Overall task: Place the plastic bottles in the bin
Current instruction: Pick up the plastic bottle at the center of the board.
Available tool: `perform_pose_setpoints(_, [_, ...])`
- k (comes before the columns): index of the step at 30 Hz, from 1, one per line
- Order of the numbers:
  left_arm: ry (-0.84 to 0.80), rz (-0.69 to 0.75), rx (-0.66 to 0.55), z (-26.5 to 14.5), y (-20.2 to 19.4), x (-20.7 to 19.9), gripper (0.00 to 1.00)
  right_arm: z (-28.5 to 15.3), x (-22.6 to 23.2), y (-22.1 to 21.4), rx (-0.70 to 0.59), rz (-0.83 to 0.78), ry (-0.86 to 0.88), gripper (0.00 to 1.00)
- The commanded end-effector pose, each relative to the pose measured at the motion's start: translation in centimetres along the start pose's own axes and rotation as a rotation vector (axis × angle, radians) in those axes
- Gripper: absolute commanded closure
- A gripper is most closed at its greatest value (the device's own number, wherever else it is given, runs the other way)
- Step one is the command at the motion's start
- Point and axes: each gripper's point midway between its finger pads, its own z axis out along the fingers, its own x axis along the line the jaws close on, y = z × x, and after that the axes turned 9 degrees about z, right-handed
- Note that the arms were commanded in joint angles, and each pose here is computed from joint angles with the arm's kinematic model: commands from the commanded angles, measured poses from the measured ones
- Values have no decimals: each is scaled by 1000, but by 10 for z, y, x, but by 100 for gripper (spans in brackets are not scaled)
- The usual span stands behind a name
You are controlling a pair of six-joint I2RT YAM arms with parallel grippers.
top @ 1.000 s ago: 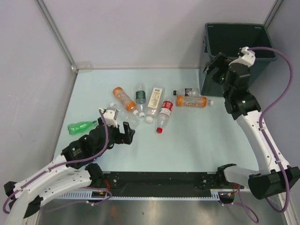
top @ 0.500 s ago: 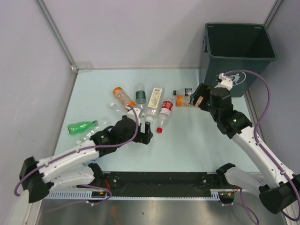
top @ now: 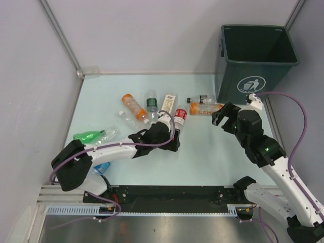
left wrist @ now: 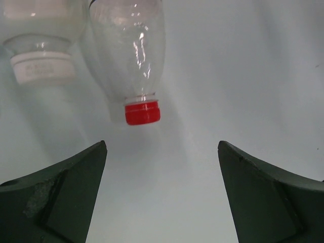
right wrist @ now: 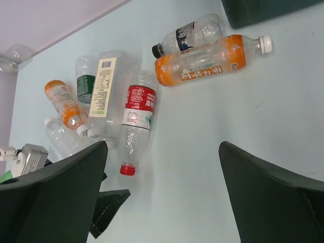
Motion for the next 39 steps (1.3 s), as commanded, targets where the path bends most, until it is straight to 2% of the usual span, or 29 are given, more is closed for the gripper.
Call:
perform_pose_setpoints(1, [-55,-35,-101,15,41,-22,5,-7,-9,1,-17,16,-25,3])
perform_pose_setpoints(4, [-27,-24,-72,30,36,-20,6,-9,-14,1,-24,15,-41,4])
perform_pose_setpoints(8, [45,-19,-31,43,31,-10,15,-12,-17,4,-37,18,-46,3])
perform_pose_setpoints(16, [107,-38,8,61,29,-2,25,-11,-17,2,-35,22,-47,3])
perform_pose_setpoints(24, [107,-38,74,76,9,-1,53,-13,-25,-2,-36,29,-57,3])
perform_pose_setpoints(25, [109,-35,87,77,5,0,59,-14,-25,-2,-38,29,-55,3])
perform_pose_setpoints(30, [107,-32,89,77,2,0,75,-14,-27,-6,-30,36,-55,3])
perform_pose_setpoints(31, [104,-33,81,75,5,0,81,-14,-26,-6,-29,37,-49,4])
perform_pose_setpoints(37, [109,-15,37,49,19,2,99,-13,-20,-12,-3,30,-9,3])
perform_pose_setpoints(39, [110,-13,6,29,26,3,100,-10,-15,-15,12,26,18,1])
